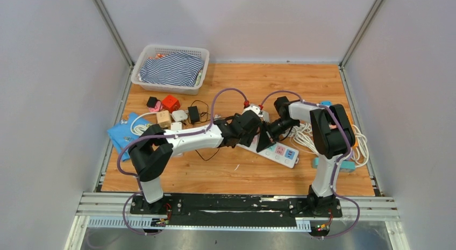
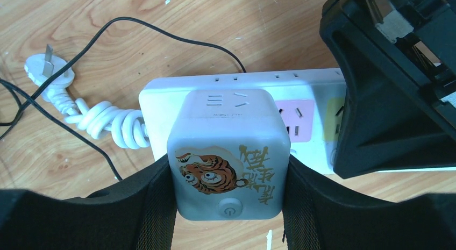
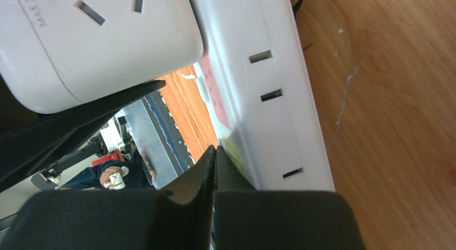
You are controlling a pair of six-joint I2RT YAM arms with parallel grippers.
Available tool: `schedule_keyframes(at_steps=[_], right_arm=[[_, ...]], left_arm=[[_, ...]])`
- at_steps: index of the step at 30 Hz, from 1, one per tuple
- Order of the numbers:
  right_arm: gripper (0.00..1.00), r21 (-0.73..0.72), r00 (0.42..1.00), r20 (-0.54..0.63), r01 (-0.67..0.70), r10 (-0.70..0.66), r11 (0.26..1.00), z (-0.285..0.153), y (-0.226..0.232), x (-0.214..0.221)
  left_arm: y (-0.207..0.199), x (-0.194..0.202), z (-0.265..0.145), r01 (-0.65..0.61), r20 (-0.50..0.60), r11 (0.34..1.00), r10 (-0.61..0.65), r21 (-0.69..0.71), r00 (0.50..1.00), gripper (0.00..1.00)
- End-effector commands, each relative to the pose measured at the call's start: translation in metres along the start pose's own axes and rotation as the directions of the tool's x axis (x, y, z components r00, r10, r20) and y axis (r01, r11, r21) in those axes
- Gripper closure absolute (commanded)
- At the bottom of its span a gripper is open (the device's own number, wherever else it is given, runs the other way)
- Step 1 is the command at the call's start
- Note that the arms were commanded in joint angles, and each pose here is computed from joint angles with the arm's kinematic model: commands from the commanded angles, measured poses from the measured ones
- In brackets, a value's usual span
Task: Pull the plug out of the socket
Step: Remove the plug from the socket.
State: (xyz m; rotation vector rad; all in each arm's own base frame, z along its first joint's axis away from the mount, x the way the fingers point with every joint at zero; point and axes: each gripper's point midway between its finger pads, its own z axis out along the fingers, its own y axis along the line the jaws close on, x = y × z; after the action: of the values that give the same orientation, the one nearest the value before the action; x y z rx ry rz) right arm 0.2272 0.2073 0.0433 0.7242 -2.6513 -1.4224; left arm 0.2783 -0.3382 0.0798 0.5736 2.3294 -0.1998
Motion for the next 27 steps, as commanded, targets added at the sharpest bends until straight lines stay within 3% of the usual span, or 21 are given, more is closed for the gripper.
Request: schedule_keyframes(at_steps=[1,4,7,9,15,20,23,27], right_arm=[[1.0,0.21,0.995,-0.078,0.074,-0.059,0.975,0.003,-0.055,0.01],[1.0,0.213,0.995,-0.079,0.074,-0.059,0.974,0.003,-0.055,0.01],[1.0,0.214,0.995,-0.08,0.076,-0.06,0.974,0.004,-0.056,0.01],[1.0,0.214,0.995,-0.08,0.076,-0.06,0.974,0.003,-0.056,0.01],[1.0,0.211,0.995,-0.085,0.074,-0.057,0.975,0.005,-0.056,0.011],[1.0,0.213,0.995,-0.087,0.075,-0.057,0.974,0.005,-0.056,0.011],[1.0,0.215,0.994,-0.088,0.076,-0.058,0.974,0.005,-0.057,0.011],[1.0,0.217,0.994,-0.09,0.075,-0.057,0.973,0.004,-0.057,0.011]], left_arm=[[0.024,0.008,-0.009,-0.142,-0.047,0.979,0.136,-0.148,0.99,1.0],[0.006,0.015,-0.002,-0.11,-0.06,0.994,0.108,-0.027,0.992,1.0],[-0.016,0.016,0.0,0.02,-0.06,0.988,-0.011,0.156,0.998,1.0],[-0.018,0.012,-0.003,0.083,-0.049,0.976,-0.075,0.199,0.996,1.0],[0.016,-0.002,-0.018,-0.07,0.006,0.995,0.071,-0.076,0.997,1.0],[0.015,0.001,-0.017,-0.13,-0.015,0.985,0.129,-0.117,0.991,1.0],[-0.005,0.006,-0.014,-0.092,-0.02,0.996,0.092,0.015,0.996,1.0],[-0.026,0.003,-0.015,0.089,-0.019,0.967,-0.087,0.238,0.996,1.0]])
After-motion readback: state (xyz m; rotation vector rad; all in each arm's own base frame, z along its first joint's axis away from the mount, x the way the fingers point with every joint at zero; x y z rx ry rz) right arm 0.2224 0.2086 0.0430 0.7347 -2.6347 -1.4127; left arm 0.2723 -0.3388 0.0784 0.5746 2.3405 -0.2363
